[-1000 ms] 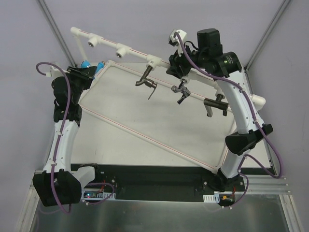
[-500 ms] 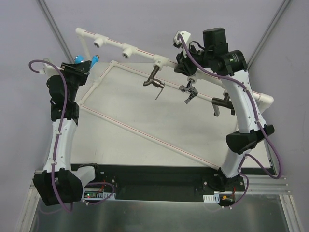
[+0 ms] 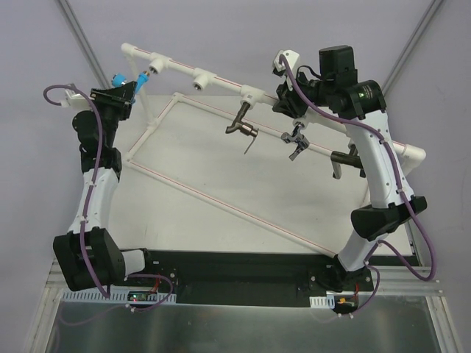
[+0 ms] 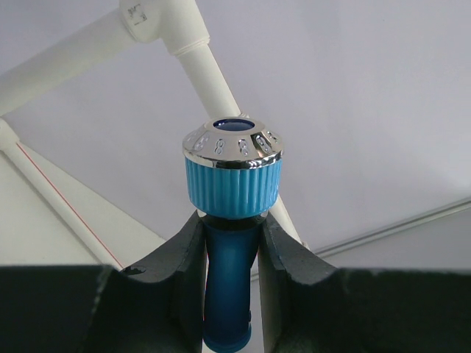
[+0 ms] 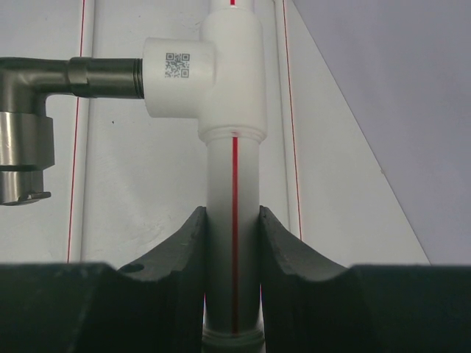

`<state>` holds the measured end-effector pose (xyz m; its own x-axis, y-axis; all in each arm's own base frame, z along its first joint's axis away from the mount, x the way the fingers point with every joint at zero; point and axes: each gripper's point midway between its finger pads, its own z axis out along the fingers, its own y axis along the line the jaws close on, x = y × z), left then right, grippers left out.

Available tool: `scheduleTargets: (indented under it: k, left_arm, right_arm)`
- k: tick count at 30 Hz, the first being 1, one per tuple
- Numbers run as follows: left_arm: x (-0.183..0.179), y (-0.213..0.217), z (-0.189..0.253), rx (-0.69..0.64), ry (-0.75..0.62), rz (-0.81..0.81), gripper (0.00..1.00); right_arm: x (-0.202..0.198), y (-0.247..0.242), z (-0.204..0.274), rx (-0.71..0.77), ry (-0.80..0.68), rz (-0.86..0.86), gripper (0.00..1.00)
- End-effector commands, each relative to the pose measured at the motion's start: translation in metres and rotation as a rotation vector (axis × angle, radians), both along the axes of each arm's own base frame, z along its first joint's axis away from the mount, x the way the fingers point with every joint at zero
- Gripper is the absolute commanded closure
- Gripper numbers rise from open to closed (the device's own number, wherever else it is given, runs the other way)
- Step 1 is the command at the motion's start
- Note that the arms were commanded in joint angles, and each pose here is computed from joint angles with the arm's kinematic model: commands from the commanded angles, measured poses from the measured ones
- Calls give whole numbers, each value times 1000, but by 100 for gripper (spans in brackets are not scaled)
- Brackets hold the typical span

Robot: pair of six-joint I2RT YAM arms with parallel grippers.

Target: Install the water faucets

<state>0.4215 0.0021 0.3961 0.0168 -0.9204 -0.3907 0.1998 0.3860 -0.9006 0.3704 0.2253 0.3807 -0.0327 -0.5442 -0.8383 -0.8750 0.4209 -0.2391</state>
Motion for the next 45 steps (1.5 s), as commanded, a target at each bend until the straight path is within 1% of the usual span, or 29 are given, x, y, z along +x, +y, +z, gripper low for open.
scheduleTargets:
  k: [1, 3, 6, 10, 23, 28, 36, 45]
  left_arm:
    - [0, -10, 28, -46, -139, -77, 100]
    - [1, -11, 30, -74, -170, -97, 100]
    - [6, -17, 33, -68, -192, -120, 100]
    - [13, -19, 30, -71, -183, -125, 100]
    - [13, -25, 35, -45, -201, -133, 100]
    - [20, -24, 19, -55, -167, -125, 100]
    - [28, -27, -4, -31, -124, -116, 100]
    - [33, -32, -17, -23, -103, -125, 100]
  right_arm:
    - [-17, -12, 6, -7, -3, 4, 99]
    - [-16, -13, 4, -7, 3, 2, 99]
    - [-17, -14, 5, -3, 2, 0, 99]
    - [-17, -15, 7, 5, 0, -6, 99]
    - [-18, -15, 8, 19, 6, 0, 99]
    - [-19, -13, 7, 24, 11, 8, 99]
    - [-20, -12, 6, 28, 15, 13, 99]
    - [-21, -10, 6, 35, 17, 24, 99]
